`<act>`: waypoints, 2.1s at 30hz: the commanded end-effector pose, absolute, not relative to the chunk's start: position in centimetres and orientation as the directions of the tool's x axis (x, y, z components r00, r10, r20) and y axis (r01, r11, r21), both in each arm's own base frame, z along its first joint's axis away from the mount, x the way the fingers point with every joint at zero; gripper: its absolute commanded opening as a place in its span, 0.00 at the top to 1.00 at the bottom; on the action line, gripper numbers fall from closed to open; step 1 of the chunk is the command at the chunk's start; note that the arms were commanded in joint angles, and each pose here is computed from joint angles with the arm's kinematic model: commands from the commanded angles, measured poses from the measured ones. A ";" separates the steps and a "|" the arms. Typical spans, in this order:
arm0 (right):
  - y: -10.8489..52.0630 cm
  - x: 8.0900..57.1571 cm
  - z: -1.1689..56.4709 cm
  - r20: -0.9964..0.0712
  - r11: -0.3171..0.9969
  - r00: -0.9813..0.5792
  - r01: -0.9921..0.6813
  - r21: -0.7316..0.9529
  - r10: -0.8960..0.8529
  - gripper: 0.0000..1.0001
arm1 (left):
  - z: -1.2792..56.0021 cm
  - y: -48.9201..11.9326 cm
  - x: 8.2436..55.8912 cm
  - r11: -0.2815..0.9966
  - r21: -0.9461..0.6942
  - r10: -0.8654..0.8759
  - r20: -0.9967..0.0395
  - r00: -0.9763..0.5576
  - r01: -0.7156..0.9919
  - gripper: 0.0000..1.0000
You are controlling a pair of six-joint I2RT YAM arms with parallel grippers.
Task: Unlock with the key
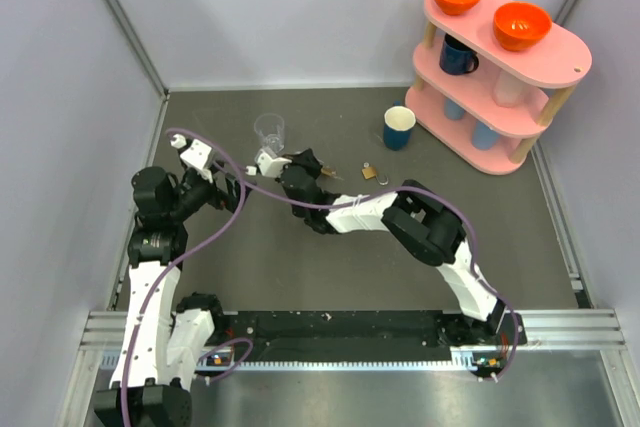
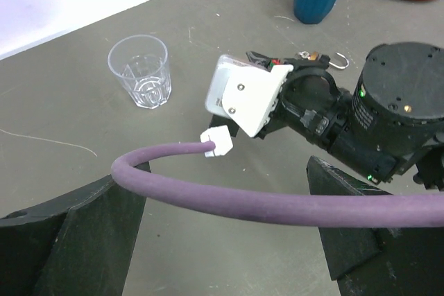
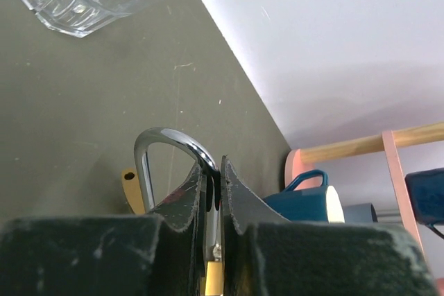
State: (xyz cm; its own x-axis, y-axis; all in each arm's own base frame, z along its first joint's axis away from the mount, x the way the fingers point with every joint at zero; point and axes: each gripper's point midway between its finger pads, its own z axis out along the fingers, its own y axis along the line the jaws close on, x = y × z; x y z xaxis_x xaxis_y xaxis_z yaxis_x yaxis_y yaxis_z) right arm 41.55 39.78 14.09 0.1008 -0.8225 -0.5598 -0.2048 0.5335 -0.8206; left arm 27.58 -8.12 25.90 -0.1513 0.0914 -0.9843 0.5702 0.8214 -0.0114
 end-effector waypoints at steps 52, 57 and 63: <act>41.1 42.6 12.8 -0.791 0.694 -0.326 -0.701 -0.166 -0.518 0.30 | 33.3 -7.6 26.3 0.823 0.040 0.043 -0.999 0.010 0.567 0.01; 41.6 42.5 10.8 -0.761 0.682 -0.409 -0.729 -0.060 -0.504 0.30 | 33.2 -7.4 26.5 0.826 0.037 0.040 -0.999 0.008 0.562 0.01; 40.9 41.5 9.2 -0.704 0.644 -0.481 -0.764 0.044 -0.522 0.31 | 32.9 -7.4 26.8 0.827 0.022 0.027 -1.000 -0.001 0.562 0.01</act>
State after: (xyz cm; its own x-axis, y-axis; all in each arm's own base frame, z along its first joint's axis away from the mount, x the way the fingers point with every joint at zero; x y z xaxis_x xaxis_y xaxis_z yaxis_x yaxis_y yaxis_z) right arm 41.75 40.01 7.25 -0.4559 -0.5585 -0.6930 -0.7386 0.6718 -0.0555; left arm 26.58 -7.41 30.72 -0.0765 0.0258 -0.9967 0.5584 0.8293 -0.0214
